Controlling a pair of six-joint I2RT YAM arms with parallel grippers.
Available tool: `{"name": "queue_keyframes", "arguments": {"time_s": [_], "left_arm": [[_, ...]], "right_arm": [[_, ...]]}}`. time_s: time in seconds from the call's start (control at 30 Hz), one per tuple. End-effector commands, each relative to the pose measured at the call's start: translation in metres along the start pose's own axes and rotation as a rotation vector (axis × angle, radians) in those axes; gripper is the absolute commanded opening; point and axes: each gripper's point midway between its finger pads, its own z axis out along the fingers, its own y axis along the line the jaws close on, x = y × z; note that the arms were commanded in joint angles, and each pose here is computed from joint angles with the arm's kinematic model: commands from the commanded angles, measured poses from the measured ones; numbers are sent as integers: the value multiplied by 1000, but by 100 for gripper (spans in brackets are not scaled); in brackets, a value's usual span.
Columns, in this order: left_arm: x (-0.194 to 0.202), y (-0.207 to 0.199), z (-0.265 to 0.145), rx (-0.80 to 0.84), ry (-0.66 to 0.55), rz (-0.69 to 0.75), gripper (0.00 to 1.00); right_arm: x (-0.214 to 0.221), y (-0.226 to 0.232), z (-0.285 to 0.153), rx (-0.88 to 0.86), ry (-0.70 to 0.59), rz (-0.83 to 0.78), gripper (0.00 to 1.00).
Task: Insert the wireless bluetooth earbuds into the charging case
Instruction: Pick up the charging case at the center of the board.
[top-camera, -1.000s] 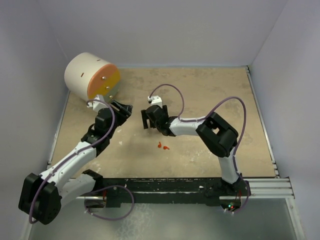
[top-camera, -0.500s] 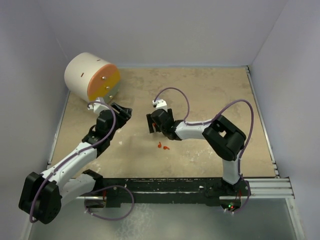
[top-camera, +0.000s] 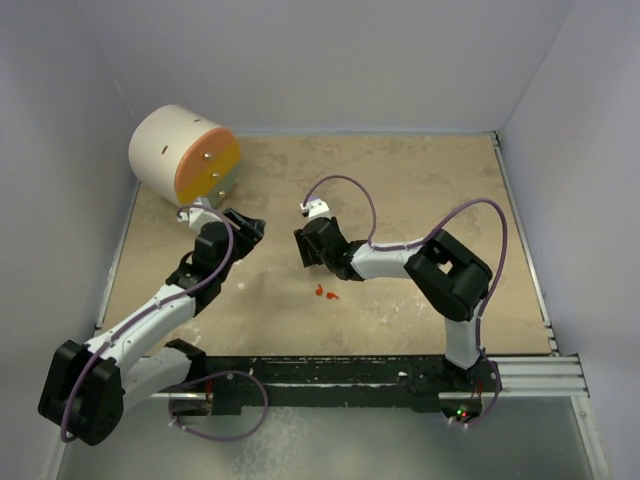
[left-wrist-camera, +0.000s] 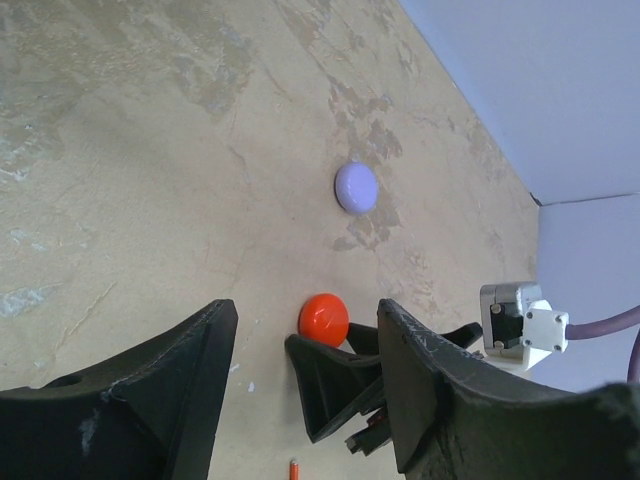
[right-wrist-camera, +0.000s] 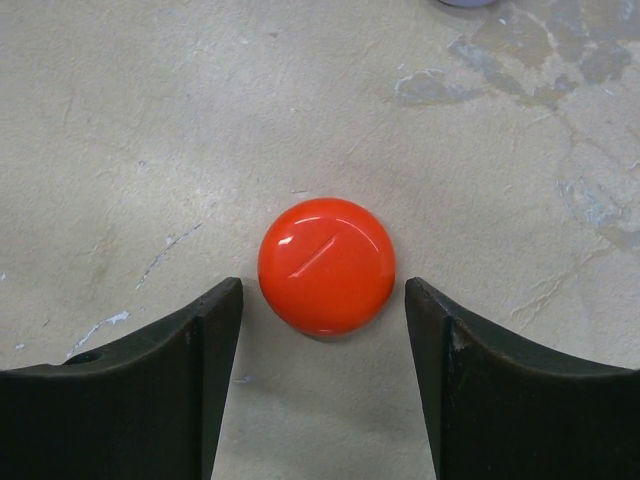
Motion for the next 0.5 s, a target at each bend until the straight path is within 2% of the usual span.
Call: {"name": "queue_keyframes", "arguments": {"time_s": [0.0, 0.2, 0.3, 0.47], "left_arm": [[-2, -10, 0, 46, -12, -24, 57], [-3, -11, -2, 50, -14, -27, 57], [-3, -12, -3, 56, -13, -22, 57], [-1, -19, -3, 83, 8, -9, 55]], "right_arm": [[30, 1, 3, -42, 85, -130, 69], [30, 2, 6, -45, 93, -145, 65], [30, -1, 5, -34, 96, -147, 60], [24, -5, 0, -22, 75, -150, 46]]}}
